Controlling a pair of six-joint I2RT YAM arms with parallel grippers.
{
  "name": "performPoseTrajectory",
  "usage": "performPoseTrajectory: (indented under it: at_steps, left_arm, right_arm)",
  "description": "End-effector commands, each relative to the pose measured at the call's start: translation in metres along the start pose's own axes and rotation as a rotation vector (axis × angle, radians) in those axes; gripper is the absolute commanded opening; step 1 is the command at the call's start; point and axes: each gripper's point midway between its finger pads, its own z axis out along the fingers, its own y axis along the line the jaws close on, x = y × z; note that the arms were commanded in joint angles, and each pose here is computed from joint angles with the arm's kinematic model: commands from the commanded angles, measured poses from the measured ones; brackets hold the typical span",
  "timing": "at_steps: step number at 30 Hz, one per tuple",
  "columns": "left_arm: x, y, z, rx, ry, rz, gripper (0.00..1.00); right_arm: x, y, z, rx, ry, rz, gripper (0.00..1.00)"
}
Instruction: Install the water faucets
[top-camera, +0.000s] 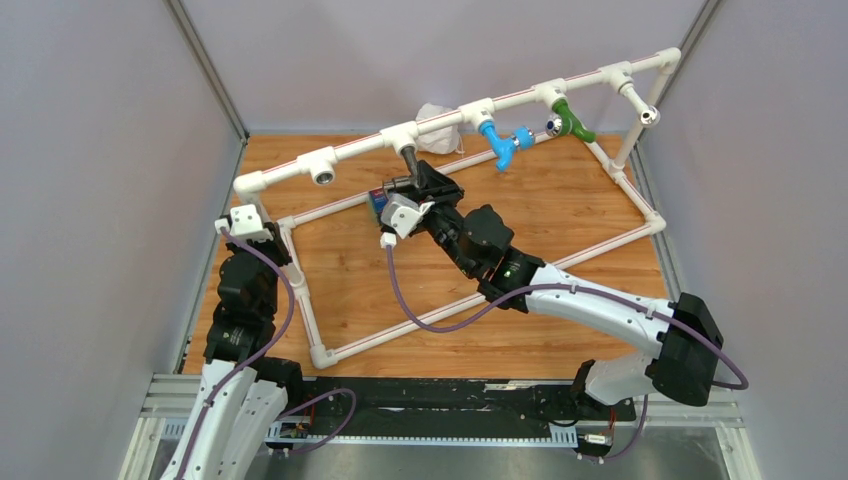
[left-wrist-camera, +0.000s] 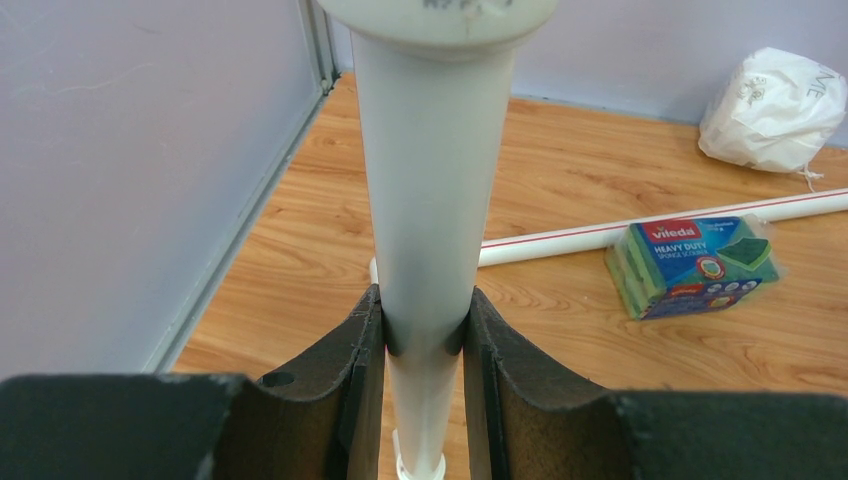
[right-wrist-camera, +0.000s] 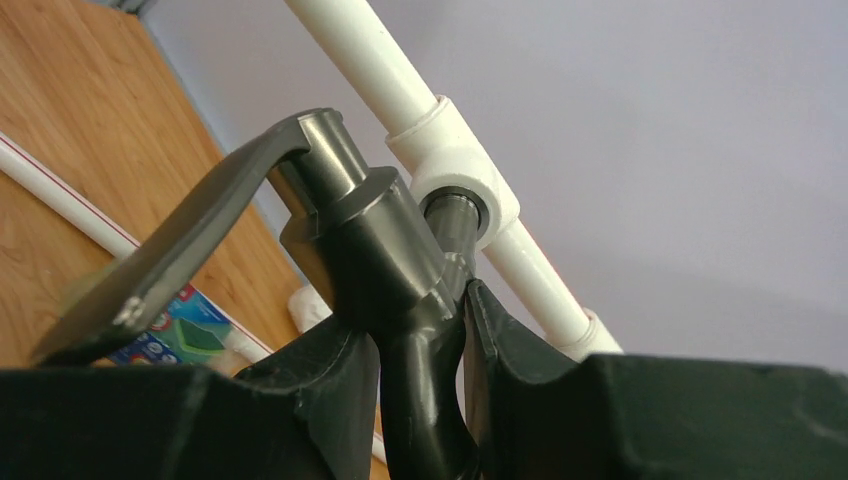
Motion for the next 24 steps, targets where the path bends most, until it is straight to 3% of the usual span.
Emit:
performPoseTrajectory:
  at_steps: [1,17,24]
  left_arm:
    - [0.01,-0.016,-0.008,0.091,0.045,0.006,0.0]
    - [0.004,-0.014,-0.011,0.085,0.021,-0.001,0.0]
    - [0.004,-0.015,-0.013,0.087,0.018,0.0,0.0]
  right_arm:
    - [0.038,0.021,0.011,0.047,0.093,0.328,0.0]
    - [0.038,0.032,0.014,0.141,0.074,0.715,0.0]
    - [0.035,0.024,0.01,0.163,0.057,0.748,0.0]
